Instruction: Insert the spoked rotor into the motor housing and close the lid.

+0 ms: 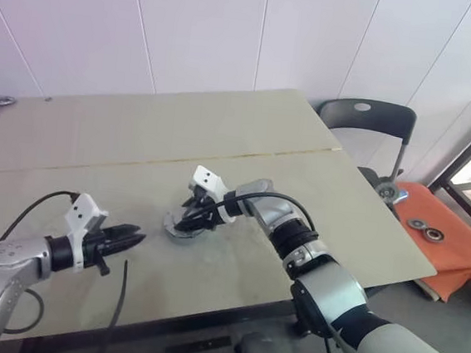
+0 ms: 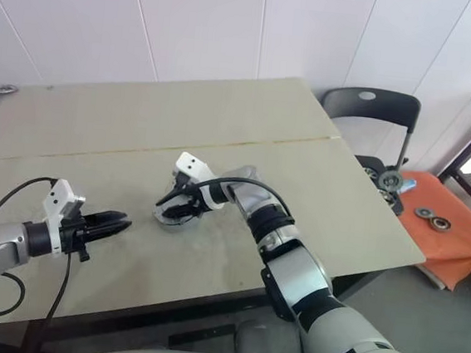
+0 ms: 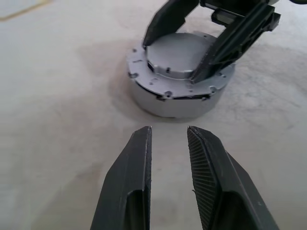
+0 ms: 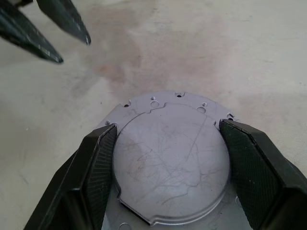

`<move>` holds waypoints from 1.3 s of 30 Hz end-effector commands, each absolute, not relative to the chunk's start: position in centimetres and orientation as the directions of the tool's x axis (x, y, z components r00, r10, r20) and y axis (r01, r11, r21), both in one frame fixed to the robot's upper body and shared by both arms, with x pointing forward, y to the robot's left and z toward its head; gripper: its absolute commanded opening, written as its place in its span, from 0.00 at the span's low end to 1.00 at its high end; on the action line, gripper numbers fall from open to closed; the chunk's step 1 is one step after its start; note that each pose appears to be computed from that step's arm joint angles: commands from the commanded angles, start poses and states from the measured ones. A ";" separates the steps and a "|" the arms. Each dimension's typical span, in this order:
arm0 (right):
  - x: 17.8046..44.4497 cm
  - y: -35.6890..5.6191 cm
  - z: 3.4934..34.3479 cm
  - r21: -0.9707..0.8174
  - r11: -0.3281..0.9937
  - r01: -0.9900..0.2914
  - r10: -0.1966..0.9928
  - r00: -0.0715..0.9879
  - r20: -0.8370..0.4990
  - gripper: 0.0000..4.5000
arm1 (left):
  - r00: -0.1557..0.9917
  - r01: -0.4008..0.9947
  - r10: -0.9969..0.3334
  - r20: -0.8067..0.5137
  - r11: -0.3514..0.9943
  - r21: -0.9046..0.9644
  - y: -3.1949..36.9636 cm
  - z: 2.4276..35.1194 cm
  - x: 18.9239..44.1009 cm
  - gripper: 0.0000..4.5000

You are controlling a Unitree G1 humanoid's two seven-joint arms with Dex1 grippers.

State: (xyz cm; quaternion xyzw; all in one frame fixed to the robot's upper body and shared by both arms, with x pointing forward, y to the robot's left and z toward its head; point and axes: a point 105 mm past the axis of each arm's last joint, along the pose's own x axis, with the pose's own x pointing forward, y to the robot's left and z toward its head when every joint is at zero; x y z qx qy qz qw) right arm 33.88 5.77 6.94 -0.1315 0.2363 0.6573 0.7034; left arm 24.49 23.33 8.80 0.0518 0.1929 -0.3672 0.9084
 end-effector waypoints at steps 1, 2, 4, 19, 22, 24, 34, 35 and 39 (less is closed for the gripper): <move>32.3 6.8 5.4 0.183 0.064 -0.981 0.847 -0.043 -0.530 0.68 | 0.682 0.681 -0.632 -0.368 0.732 0.006 23.9 10.0 25.2 0.27; 32.3 6.8 5.5 0.183 0.063 -0.981 0.848 -0.044 -0.528 0.68 | 0.684 0.680 -0.631 -0.366 0.733 0.006 23.9 10.1 25.3 0.27; 32.3 6.9 5.7 0.192 0.065 -0.979 0.853 -0.045 -0.520 0.68 | 0.685 0.679 -0.631 -0.365 0.734 0.006 23.8 10.0 25.4 0.27; 30.9 6.7 7.4 0.262 -0.046 -0.964 0.868 -0.169 -0.468 0.68 | 0.681 0.682 -0.640 -0.355 0.731 -0.008 23.2 9.5 25.4 0.27; 31.2 6.8 6.6 0.236 -0.016 -0.972 0.856 -0.136 -0.499 0.68 | 0.682 0.682 -0.640 -0.353 0.731 -0.008 23.1 9.4 25.4 0.27; 31.4 6.7 6.0 0.223 0.005 -0.975 0.848 -0.115 -0.518 0.68 | 0.683 0.681 -0.639 -0.353 0.733 -0.008 23.1 9.4 25.4 0.27; 31.8 6.6 5.5 0.198 0.034 -0.980 0.839 -0.080 -0.538 0.68 | 0.691 0.672 -0.632 -0.352 0.741 -0.012 23.1 9.2 25.3 0.27; 31.9 6.6 5.4 0.196 0.036 -0.980 0.838 -0.077 -0.540 0.68 | 0.691 0.671 -0.632 -0.351 0.741 -0.012 23.1 9.2 25.4 0.27; 32.0 6.5 5.4 0.188 0.039 -0.981 0.838 -0.070 -0.541 0.68 | 0.692 0.671 -0.632 -0.350 0.741 -0.011 23.0 9.2 25.4 0.27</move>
